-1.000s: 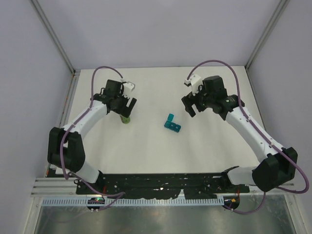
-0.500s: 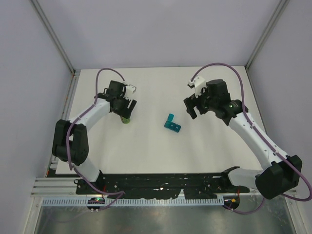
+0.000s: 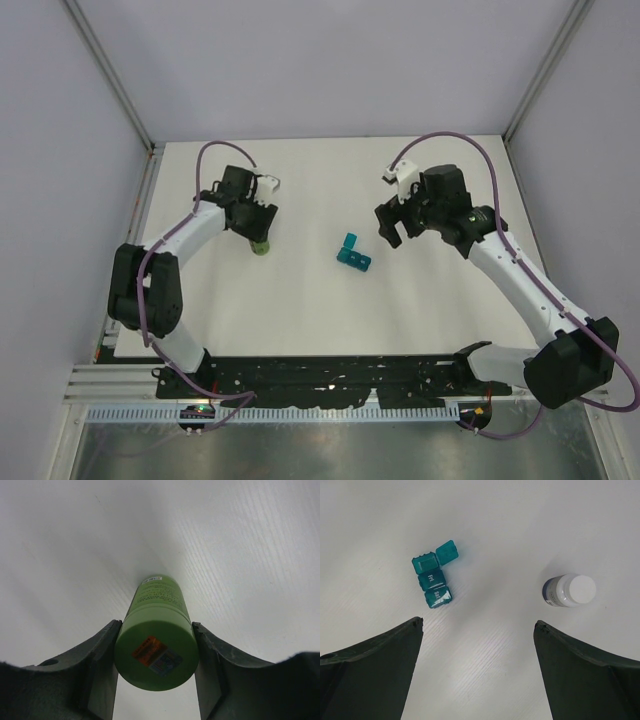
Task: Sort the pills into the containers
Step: Unscrew the lid of the pill bottle.
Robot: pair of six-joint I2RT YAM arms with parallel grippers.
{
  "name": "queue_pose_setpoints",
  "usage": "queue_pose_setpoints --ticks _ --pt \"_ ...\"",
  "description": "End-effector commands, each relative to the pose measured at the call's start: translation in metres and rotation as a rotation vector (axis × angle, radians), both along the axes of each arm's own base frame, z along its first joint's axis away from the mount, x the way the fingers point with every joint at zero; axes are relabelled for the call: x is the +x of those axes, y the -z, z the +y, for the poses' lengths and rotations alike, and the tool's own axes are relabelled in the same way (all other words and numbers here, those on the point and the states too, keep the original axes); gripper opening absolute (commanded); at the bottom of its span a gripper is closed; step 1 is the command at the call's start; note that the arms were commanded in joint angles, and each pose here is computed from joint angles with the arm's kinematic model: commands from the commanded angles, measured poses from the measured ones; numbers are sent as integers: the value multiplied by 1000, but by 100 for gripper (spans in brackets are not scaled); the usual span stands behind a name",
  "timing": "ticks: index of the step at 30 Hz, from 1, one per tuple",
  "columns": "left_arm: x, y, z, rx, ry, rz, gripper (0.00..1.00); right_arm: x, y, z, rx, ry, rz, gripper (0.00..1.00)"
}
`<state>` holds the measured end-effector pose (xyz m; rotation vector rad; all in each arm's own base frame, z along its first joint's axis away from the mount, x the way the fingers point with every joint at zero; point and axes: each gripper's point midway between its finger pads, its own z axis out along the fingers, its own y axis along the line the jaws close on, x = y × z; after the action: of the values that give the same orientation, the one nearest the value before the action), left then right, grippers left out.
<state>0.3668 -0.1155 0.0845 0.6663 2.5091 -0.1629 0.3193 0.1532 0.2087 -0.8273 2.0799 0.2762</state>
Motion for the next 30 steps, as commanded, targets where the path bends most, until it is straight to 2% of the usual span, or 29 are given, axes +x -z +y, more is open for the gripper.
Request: queue_pose_setpoints --ticks 1,3,4,13,18,24,30 --pt "-2 -34 -16 -92 70 -34 15 0 -24 25 103 -103 -34 96" --pt "-13 -50 -25 -146 117 -36 3 -2 -29 36 126 -148 -34 97" --pt "-18 -60 -30 -172 139 -37 0 -2 -30 39 133 -161 -37 97" --pt "-82 -172 -91 -486 363 -93 0 -31 -49 118 203 -466 -84 97" --pt "-103 -223 -116 -611 424 -110 0 -40 -70 145 221 -545 -125 97" --pt "-123 -260 -139 -730 472 -108 0 -48 -100 155 261 -580 -180 96" --pt "-134 -274 -151 -808 508 -110 0 -58 -107 161 312 -610 -156 98"
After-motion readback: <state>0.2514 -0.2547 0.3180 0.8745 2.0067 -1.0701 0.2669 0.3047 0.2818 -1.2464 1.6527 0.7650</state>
